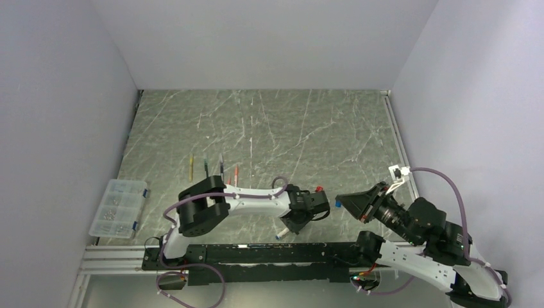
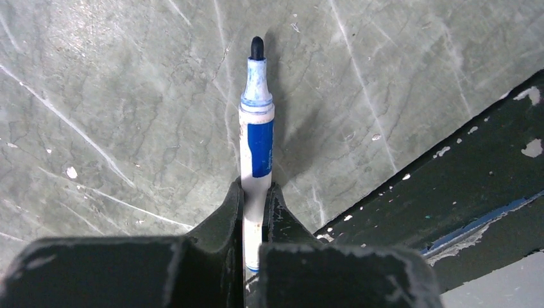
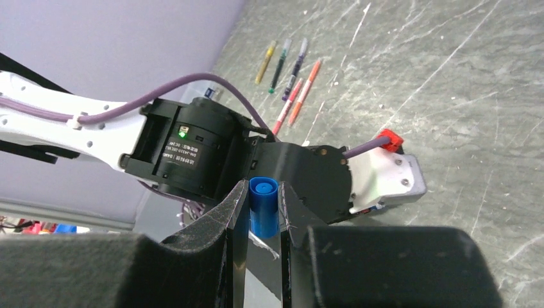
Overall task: Insert the pens into the pen caps
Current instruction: Pick up the pen from the corner of the board.
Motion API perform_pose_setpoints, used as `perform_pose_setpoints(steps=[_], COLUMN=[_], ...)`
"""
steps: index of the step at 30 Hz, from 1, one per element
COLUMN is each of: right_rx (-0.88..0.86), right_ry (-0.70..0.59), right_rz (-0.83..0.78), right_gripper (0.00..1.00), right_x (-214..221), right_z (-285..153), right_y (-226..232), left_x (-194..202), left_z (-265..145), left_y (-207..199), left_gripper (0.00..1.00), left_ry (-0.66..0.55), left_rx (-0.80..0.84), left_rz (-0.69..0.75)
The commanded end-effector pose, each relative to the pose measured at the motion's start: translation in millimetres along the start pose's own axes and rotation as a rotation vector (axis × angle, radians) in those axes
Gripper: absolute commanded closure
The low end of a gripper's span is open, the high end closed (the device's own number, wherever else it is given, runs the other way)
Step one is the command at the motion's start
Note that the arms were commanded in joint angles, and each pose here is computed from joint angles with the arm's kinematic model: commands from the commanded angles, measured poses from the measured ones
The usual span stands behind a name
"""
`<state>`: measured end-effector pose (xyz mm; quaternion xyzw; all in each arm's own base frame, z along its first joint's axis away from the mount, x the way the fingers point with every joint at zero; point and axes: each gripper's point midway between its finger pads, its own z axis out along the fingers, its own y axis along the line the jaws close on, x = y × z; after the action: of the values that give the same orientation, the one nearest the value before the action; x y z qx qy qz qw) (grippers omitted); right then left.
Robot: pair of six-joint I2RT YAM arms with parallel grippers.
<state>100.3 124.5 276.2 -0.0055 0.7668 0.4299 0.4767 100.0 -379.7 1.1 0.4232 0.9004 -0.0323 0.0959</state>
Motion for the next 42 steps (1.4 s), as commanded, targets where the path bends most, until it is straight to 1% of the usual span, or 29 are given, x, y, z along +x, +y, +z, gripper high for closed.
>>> perform_pose_setpoints(steps=[1, 7, 12, 17, 24, 27, 28, 29, 32, 34, 39, 41, 42], right_rx=[-0.013, -0.065, -0.103, -0.093, -0.053, -0.028, -0.02, -0.013, 0.002, 0.022, 0.075, 0.09, 0.099], right_ry=[-0.054, -0.127, -0.168, -0.156, -0.104, -0.086, -0.081, -0.078, -0.071, -0.062, -0.033, -0.028, -0.024], right_rz=[0.021, 0.057, 0.078, 0.051, 0.019, 0.003, -0.002, -0.009, -0.025, -0.042, -0.076, -0.086, -0.093], right_gripper=[1.0, 1.0, 1.0, 1.0, 1.0, 1.0, 1.0, 1.0, 1.0, 1.0, 1.0, 1.0, 1.0], right_x=[-24, -46, -56, -53, -37, -29, -26, -24, -21, -18, -12, -9, -7], right_z=[-13, -26, -24, -5, 31, 45, 49, 53, 63, 69, 82, 88, 91], right_y=[10, 20, 31, 39, 43, 42, 41, 40, 40, 38, 33, 32, 30], left_x=[66, 28, 7, -15, -31, -34, -38, -38, -44, -44, -40, -37, -36], left_z=[71, 16, -27, -84, -148, -162, -168, -164, -173, -178, -181, -181, -179], left_y=[50, 51, 56, 64, 72, 76, 73, 77, 77, 77, 89, 96, 100], left_gripper=[1.0, 1.0, 1.0, 1.0, 1.0, 1.0, 1.0, 1.0, 1.0, 1.0, 1.0, 0.94, 0.96], left_ry=[0.1, -0.163, -0.397, -0.666, -0.936, -1.056, -1.107, -1.115, -1.223, -1.29, -1.365, -1.394, -1.386], left_rx=[-0.158, -0.107, -0.051, -0.007, 0.033, 0.064, 0.099, 0.106, 0.179, 0.223, 0.227, 0.222, 0.231], left_rz=[0.044, 0.012, -0.03, -0.043, -0.009, -0.008, -0.004, -0.01, -0.019, 0.008, 0.038, 0.03, 0.023])
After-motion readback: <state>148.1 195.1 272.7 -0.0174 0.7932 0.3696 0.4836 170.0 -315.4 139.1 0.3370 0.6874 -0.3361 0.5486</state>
